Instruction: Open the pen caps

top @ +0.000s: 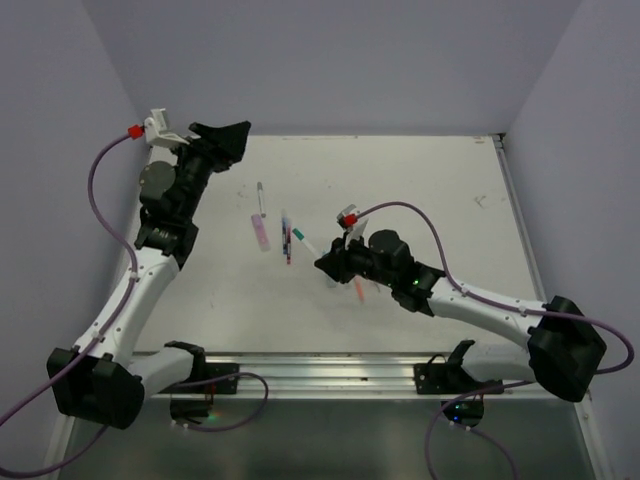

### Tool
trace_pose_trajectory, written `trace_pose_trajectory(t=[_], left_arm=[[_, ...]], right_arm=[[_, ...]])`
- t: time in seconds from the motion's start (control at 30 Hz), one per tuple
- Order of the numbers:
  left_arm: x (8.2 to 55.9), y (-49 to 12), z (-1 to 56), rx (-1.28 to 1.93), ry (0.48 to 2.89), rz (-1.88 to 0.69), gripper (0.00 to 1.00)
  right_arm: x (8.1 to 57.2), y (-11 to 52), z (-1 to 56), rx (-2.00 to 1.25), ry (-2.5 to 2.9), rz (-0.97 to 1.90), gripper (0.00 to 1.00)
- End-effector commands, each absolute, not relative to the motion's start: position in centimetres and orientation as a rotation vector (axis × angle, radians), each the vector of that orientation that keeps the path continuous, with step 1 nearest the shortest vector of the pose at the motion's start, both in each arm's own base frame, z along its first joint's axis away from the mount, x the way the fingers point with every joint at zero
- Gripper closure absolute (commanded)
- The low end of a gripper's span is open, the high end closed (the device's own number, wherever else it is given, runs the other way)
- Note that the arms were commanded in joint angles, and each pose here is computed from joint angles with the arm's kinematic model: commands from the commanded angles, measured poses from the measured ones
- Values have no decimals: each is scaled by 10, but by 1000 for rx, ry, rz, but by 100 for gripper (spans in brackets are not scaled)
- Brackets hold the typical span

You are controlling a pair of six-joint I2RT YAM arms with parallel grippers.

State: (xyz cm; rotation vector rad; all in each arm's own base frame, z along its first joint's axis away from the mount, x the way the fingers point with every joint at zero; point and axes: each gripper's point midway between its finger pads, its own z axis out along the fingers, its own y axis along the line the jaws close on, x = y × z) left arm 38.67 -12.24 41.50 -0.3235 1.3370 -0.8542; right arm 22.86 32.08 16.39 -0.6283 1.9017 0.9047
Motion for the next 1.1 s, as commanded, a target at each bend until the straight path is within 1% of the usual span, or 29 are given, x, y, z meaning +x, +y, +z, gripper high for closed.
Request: trace_pose_trajectory(t=[0.0,0.27,0.47,0.57,0.7,1.07], left_arm=[[371,-155,379,-232,1451,-998,24],[351,-220,328,-106,1618,-1089,21],[353,-240,307,-106,1679,-1129,23],[354,-244,298,-132,1700,-1140,29],[356,-241,287,-195,1716,-1129,33],[347,-257,292,-172,1697,-1191,47]], right_arm=[[252,324,210,-499,1780,895,100],[271,324,245,-368,1671,897,100],[273,328,255,-353,1639,921,100],[274,326,259,-335,1622,928,100],[275,321,264,-309,1604,912,100],[278,323,265,-297,1596,916,100]])
